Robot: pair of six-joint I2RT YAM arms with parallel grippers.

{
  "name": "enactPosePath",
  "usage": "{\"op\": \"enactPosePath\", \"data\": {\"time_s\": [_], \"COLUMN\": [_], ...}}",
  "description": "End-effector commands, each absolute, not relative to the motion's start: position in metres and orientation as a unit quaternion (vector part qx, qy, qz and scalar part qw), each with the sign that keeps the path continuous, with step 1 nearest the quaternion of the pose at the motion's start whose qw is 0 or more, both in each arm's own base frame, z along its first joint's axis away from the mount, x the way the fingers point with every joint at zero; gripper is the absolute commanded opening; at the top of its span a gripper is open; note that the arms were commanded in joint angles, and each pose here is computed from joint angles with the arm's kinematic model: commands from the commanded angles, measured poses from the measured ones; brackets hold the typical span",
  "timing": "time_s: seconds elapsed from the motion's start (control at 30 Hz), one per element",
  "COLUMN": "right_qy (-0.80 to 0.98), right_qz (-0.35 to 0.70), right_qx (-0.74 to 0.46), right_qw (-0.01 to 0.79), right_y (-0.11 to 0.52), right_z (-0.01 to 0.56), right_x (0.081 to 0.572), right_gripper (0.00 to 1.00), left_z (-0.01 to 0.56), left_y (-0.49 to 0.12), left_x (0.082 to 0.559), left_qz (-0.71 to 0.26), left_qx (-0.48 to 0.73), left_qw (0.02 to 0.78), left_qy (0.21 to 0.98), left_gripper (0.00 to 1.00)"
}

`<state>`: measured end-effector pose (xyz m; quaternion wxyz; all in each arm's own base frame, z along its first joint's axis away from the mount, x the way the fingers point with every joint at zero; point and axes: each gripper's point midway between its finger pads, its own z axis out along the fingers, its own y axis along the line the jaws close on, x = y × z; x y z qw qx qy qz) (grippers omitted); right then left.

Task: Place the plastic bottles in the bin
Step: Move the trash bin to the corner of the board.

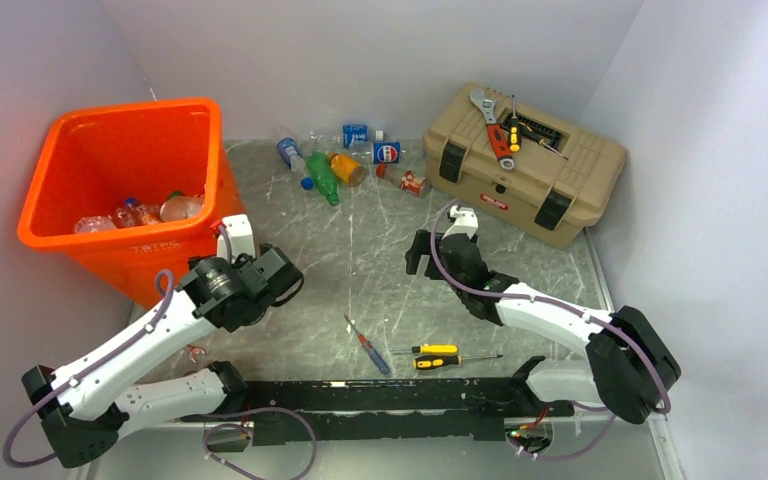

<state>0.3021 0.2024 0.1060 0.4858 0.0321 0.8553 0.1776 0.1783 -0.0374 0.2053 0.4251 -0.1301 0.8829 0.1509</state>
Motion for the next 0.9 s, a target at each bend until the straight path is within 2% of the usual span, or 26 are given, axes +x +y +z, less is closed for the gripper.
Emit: {"op": "enactPosePath", "data": {"time_s": [0.0, 0.53, 0.63, 0.7, 0.87], "right_qy": [0.837, 0.840, 0.836, 0.839, 0.836], "right_qz": [0.205, 0.205, 0.208, 0.196, 0.213], "right_qx": [0.043, 0.033, 0.019, 0.010, 0.010], "right_qw": [0.505, 0.501, 0.508, 0.508, 0.505], "right_y": [0.206, 0.206, 0.210, 0.213, 0.229], "right_z": [0.122, 0.112, 0.114, 0.113, 0.125], "right_x": [0.305, 0.301, 0.305, 0.313, 0.347], "right_gripper": [0.98, 0.98, 0.99, 0.99, 0.99], "left_z": [0.210, 0.198, 0.192, 0.196, 0.194], "left_y": [-0.041, -0.061, -0.096, -0.128, -0.188], "left_x": [0.201, 0.242, 0.244, 0.247, 0.235], "left_qz": [0.150, 0.129, 0.051, -0.018, -0.078], "left_qx": [-0.125, -0.095, -0.031, 0.020, 0.139], "left_qw": [0.438, 0.434, 0.420, 0.439, 0.405], "left_qy": [0.877, 0.886, 0.905, 0.898, 0.900], "left_gripper": [0.99, 1.00, 0.97, 0.96, 0.99]}}
